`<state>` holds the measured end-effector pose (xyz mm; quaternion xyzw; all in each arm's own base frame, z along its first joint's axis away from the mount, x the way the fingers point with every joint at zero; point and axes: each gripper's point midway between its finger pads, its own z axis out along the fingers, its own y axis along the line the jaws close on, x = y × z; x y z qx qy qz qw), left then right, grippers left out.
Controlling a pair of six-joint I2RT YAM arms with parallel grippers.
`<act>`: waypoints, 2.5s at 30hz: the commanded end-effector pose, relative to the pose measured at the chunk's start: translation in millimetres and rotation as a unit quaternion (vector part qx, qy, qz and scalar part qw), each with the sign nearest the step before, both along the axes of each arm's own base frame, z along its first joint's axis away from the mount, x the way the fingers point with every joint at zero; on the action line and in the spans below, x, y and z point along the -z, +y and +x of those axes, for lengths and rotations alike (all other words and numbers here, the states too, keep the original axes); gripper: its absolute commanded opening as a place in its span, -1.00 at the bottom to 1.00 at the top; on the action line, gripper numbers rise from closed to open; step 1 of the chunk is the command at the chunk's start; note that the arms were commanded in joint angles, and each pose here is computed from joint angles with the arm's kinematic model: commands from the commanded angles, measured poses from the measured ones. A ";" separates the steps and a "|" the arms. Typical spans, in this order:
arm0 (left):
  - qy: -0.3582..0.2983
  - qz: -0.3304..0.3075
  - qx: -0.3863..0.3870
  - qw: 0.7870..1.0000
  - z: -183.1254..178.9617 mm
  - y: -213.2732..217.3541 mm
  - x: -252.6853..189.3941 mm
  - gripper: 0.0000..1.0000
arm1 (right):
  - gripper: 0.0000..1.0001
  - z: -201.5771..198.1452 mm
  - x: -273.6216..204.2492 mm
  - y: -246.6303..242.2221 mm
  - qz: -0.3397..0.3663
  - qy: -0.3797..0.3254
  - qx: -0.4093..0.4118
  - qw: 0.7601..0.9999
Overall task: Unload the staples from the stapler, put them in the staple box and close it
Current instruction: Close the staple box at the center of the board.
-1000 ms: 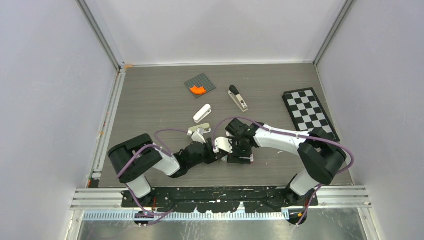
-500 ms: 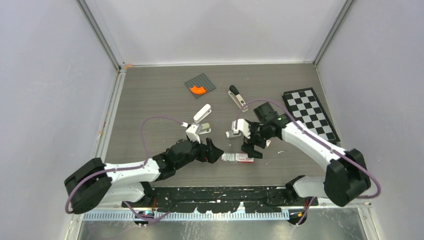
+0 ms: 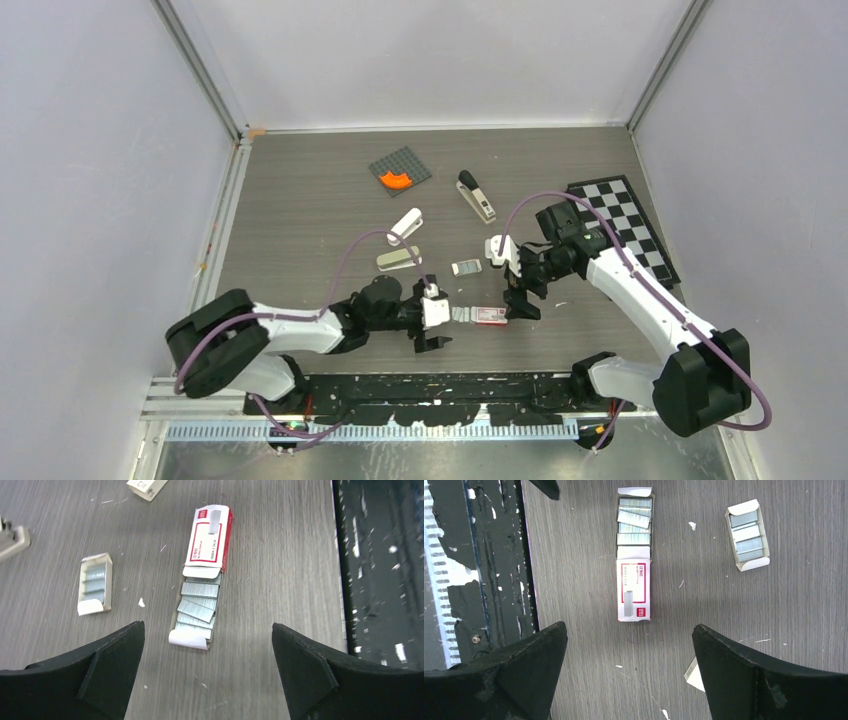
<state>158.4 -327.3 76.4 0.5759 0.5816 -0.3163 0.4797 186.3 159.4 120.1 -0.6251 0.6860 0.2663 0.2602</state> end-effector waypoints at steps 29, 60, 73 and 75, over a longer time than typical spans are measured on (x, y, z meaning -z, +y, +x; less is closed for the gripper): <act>0.033 -0.020 0.089 0.995 23.4 -51.6 40.5 0.08 | 0.99 -5.3 23.1 -5.1 -0.018 0.008 -0.043 0.999; 0.042 -0.058 0.046 0.996 22.7 -49.1 36.8 -0.09 | 0.89 7.7 90.2 13.6 -0.070 -0.069 -0.091 0.991; 0.047 -0.070 0.043 0.996 17.4 -48.6 41.3 -0.17 | 0.49 0.9 103.6 12.1 -0.103 -0.065 -0.117 0.986; 0.046 -0.071 0.041 0.996 17.8 -48.2 41.1 -0.18 | 0.46 0.8 105.0 11.8 -0.109 -0.067 -0.120 0.984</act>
